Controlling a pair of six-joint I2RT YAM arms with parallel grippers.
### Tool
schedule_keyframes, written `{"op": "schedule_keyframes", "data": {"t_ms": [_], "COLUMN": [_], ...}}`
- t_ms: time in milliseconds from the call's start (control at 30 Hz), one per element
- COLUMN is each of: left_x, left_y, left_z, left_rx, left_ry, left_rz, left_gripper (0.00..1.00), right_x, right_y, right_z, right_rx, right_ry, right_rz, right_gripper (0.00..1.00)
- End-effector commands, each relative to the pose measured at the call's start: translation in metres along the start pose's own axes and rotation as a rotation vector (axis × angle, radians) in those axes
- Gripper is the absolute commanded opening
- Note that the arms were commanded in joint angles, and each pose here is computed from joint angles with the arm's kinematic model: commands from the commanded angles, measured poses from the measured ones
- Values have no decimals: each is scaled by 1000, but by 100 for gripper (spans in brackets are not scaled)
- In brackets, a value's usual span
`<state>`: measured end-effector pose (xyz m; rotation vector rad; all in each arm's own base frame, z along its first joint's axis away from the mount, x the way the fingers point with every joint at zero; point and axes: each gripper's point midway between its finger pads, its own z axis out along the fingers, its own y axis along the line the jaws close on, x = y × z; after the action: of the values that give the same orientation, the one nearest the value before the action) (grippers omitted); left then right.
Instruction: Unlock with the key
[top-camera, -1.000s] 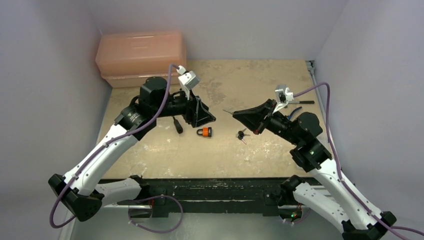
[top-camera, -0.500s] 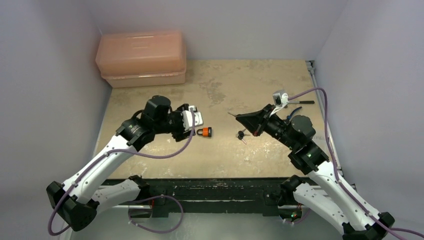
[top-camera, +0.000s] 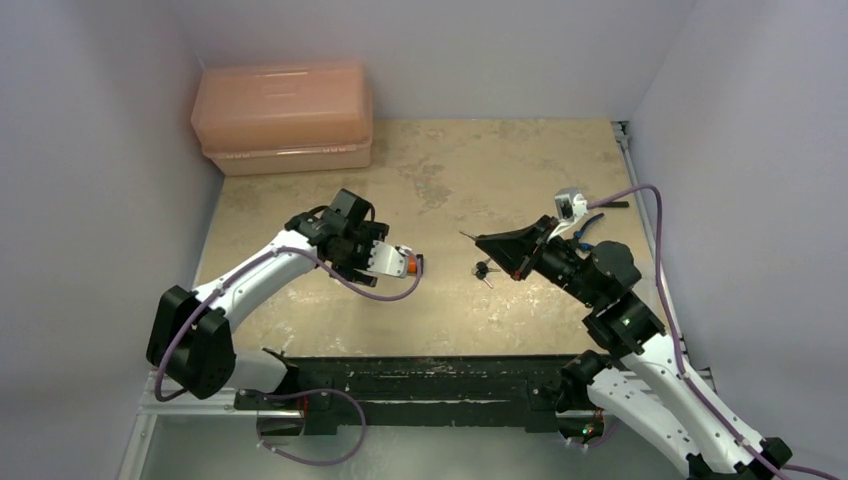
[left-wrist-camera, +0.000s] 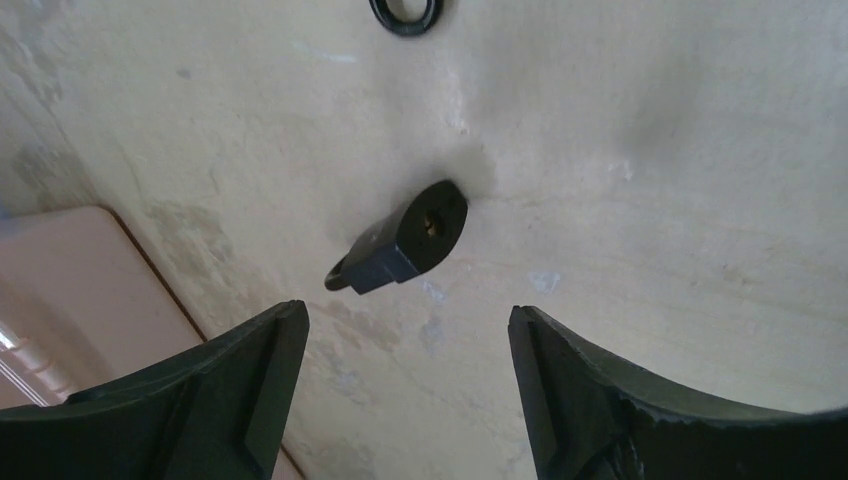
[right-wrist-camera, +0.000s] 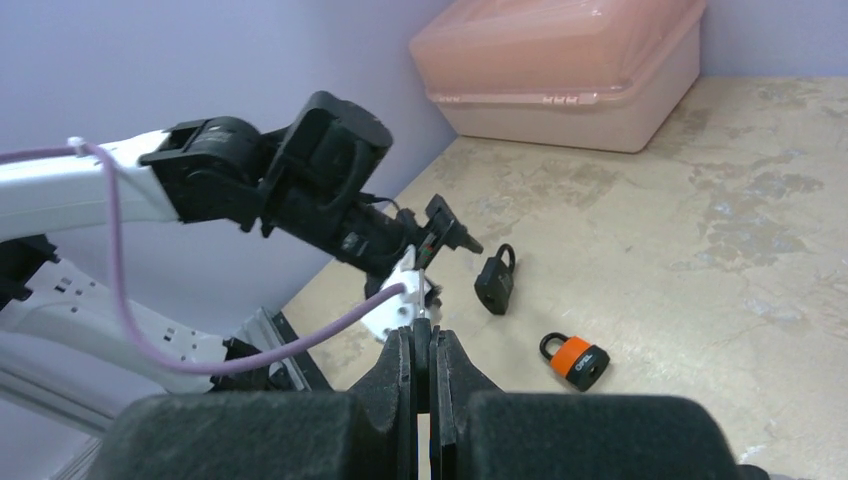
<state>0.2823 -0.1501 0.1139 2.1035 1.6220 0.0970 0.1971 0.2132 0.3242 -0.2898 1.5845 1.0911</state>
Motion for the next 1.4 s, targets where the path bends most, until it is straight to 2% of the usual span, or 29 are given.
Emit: {"op": "schedule_keyframes", "data": {"t_ms": [0,267,633,967,1000,1100,1200,1333,1367], "left_x": [32,41,53,57,57,56,53,45,42], "left_y": [23,37,39,23,21,18,15,16,17], "left_z": [4,35,59,75,75,78,78,72,71], "left_rx": [-45,-24,11,75,82,91,102,107,107], "left_ry": [98,30,33,24,20,12,-3,-40,-50], "left_rz": [92,44,116,150,148,102,84,61,55], "left_gripper": [81,82,82,73,71,57,36,0,0], "right_x": [-1,0,5,10,10,11,12,13,13], "right_y": [15,25,29,30,30,31,32,32,32], "right_z": [-7,-19,-27,-28,-28,-29,-29,-29,-30], "right_rx": [-70,-107,-124,-136,-138,-141,-151,-151,-151], "right_ry": [-11,-10,10,34,34,37,42,45,46], "right_rz": [22,19,12,2,0,-5,-10,-8,-7], "right_gripper": [0,0,0,0,0,0,0,0,0]}}
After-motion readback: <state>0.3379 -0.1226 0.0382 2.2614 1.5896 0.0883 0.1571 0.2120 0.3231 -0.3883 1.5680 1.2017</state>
